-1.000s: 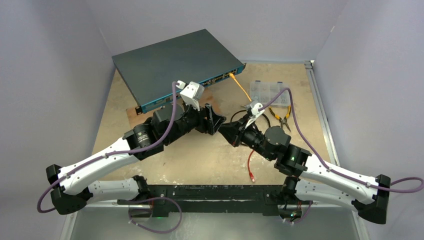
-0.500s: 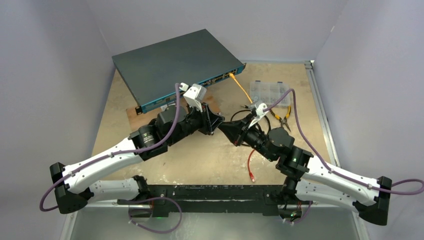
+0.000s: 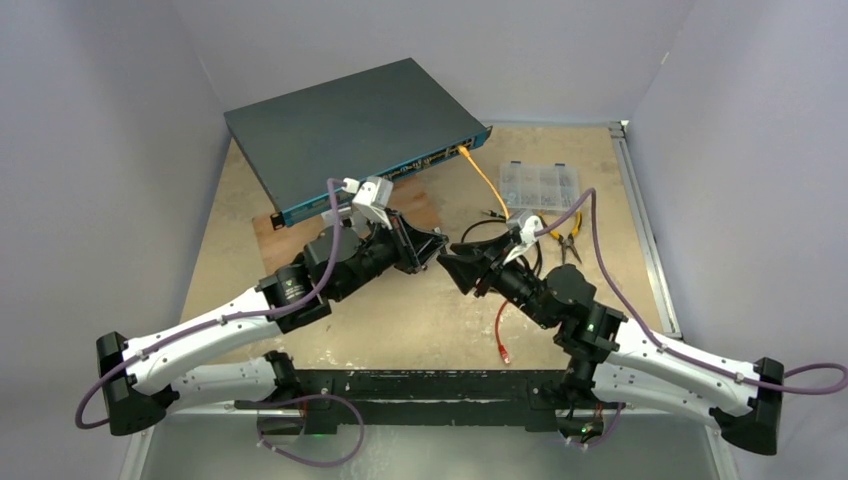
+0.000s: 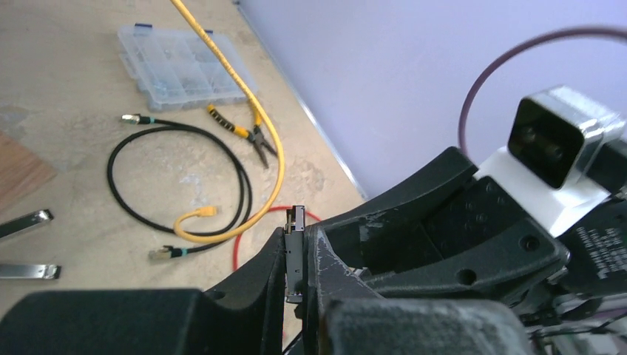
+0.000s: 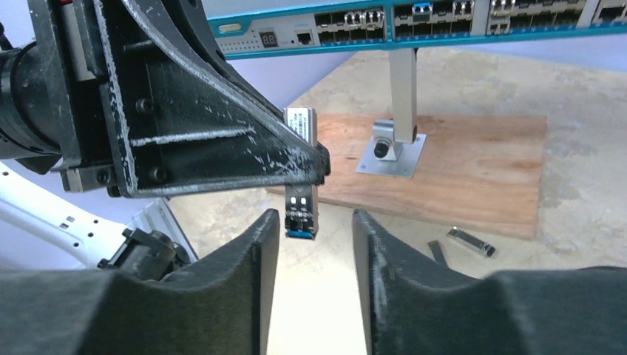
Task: Insert the plug into the switch port
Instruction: Pick up the plug from the center of the board.
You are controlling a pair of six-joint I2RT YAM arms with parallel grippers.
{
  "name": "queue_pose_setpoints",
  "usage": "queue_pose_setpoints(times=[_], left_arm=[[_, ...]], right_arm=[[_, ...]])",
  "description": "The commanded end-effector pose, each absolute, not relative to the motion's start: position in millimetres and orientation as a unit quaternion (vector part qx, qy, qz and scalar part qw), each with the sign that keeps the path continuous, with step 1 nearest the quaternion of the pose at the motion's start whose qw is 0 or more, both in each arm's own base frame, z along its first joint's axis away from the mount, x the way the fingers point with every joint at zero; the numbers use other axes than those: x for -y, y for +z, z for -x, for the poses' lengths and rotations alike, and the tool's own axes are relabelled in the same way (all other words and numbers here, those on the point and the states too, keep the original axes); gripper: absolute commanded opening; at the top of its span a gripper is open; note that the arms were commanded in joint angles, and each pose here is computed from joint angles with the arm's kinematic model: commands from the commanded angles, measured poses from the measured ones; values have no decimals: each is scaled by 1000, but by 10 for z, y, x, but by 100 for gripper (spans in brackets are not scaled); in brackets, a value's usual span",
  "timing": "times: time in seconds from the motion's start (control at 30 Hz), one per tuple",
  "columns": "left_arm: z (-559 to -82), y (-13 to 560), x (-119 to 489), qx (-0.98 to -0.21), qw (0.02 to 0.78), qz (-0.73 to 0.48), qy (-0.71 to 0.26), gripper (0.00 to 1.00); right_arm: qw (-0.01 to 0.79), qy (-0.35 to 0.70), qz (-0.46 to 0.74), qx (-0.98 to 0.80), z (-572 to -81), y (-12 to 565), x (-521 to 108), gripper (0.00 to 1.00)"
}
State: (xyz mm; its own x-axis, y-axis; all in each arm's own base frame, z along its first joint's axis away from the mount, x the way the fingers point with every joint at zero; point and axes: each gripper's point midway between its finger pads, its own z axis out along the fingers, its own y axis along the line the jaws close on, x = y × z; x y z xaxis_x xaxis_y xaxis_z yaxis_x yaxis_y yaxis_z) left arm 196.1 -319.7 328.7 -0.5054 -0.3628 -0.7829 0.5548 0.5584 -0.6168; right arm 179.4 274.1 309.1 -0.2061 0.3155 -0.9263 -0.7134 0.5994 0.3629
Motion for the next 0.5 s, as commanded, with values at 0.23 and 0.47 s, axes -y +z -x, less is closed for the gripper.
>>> queue_pose_setpoints(times=[0.23, 0.47], left_arm=[[-1983, 3698, 3036, -658, 486, 79, -570, 0], [-2017, 3650, 3089, -672, 456, 111, -572, 0]], right_arm=[[691, 429, 158, -560, -1710, 3361, -2506, 51], [723, 427, 181, -512, -1607, 3334, -2415, 53]])
